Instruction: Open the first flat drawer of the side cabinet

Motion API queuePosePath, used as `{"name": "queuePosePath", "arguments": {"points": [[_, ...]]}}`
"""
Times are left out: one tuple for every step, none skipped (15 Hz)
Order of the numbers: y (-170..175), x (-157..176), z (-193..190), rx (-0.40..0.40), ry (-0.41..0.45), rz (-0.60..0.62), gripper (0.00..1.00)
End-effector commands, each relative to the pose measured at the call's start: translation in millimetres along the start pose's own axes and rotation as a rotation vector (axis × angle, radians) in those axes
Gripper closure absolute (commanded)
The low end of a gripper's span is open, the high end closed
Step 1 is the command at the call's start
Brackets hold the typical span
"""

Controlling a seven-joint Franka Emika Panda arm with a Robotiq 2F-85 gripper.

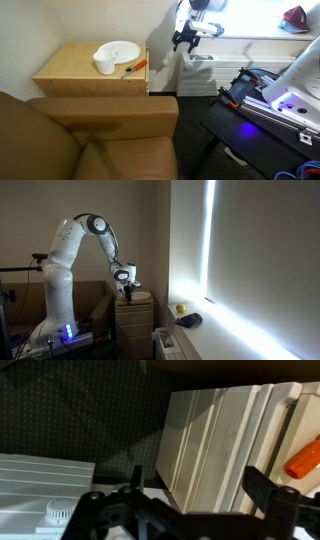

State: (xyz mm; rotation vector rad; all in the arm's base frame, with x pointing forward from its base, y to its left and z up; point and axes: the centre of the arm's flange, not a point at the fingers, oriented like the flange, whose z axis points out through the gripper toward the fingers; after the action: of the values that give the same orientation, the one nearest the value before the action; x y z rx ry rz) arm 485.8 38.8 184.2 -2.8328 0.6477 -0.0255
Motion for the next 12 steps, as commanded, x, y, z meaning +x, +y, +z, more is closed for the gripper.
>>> {"name": "queuePosePath", "arguments": {"points": [[-2, 5, -3, 0.009, -0.007, 0.003, 0.0], [-2, 8, -5, 0.012, -0.009, 0.005, 0.0], [5, 3, 7, -0.028, 0.031, 0.02, 0.0], [4, 5, 20, -0.041, 0.035, 0.036, 0.0], [-1, 9, 43, -0.04, 0.049, 0.064, 0.0], [-7, 10, 59, -0.033, 0.057, 0.082, 0.0], [-16, 13, 73, -0.017, 0.043, 0.124, 0.0], [-23, 17, 84, 0.003, 0.044, 0.165, 0.0], [-30, 26, 93, 0.019, 0.062, 0.205, 0.0], [-34, 34, 102, 0.037, 0.089, 0.235, 0.0], [-40, 46, 111, 0.046, 0.115, 0.27, 0.0], [-45, 57, 118, 0.056, 0.161, 0.285, 0.0]]}}
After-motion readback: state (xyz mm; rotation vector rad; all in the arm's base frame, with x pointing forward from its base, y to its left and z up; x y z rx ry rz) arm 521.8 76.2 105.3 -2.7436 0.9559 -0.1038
